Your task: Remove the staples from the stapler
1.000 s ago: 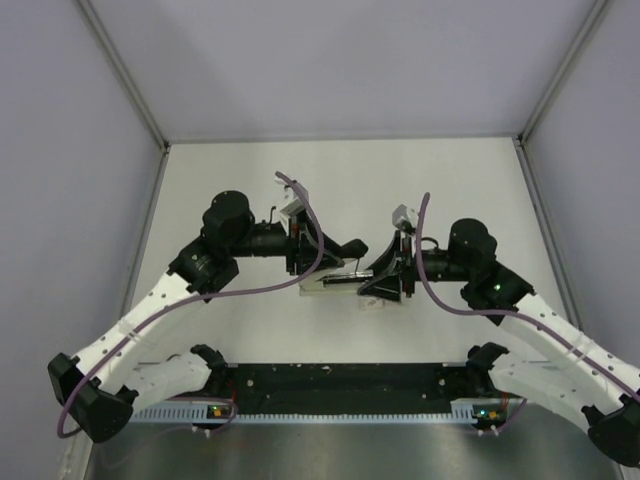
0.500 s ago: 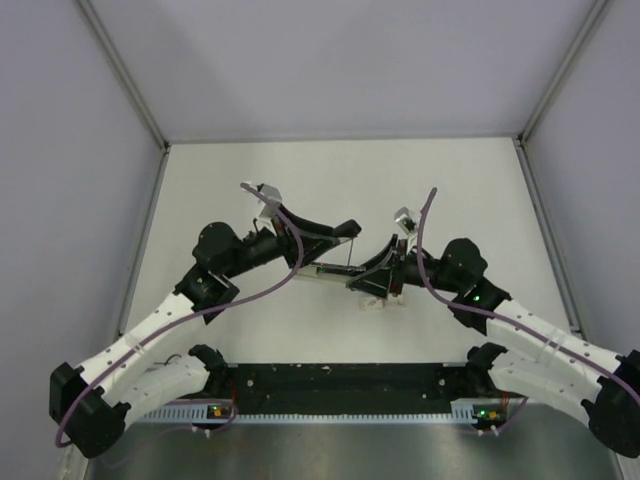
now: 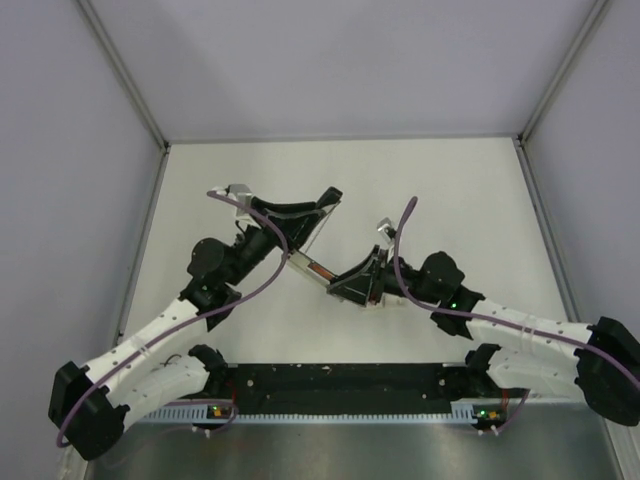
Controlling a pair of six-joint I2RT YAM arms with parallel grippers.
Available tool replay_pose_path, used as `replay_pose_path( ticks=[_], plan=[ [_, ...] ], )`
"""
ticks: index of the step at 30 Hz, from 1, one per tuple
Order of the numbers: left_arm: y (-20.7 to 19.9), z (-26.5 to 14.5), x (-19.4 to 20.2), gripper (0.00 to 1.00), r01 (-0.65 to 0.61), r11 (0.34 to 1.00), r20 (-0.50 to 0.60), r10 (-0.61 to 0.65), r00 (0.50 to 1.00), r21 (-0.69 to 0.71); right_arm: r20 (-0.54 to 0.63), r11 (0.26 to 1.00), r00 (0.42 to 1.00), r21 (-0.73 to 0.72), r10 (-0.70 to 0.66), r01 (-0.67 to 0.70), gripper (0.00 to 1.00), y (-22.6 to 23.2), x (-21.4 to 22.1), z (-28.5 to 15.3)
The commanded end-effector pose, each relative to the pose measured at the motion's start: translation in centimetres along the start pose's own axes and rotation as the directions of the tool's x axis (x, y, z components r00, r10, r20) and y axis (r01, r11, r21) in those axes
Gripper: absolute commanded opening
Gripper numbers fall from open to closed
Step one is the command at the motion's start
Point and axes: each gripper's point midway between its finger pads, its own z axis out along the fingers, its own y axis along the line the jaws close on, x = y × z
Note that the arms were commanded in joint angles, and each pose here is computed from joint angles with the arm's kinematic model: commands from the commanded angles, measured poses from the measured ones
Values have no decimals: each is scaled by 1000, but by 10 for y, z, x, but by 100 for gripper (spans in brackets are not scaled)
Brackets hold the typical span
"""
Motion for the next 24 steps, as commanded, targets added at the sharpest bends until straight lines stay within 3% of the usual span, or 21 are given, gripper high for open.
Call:
replay_pose_path(
  ticks=[1, 8, 24],
  plan=[
    [-3, -6, -77, 0, -30, 998, 327, 45, 944, -50, 0, 997, 999, -61, 44, -44, 0, 17, 9, 10],
    [15, -16, -87, 0, -26, 989, 400, 84, 913, -147, -19, 987, 994, -115, 112, -114, 0, 28, 21, 24],
    [54, 11, -54, 0, -111, 926, 338, 241, 910, -362, -106, 926, 955, -238, 276, -293, 0, 35, 47, 64]
  ],
)
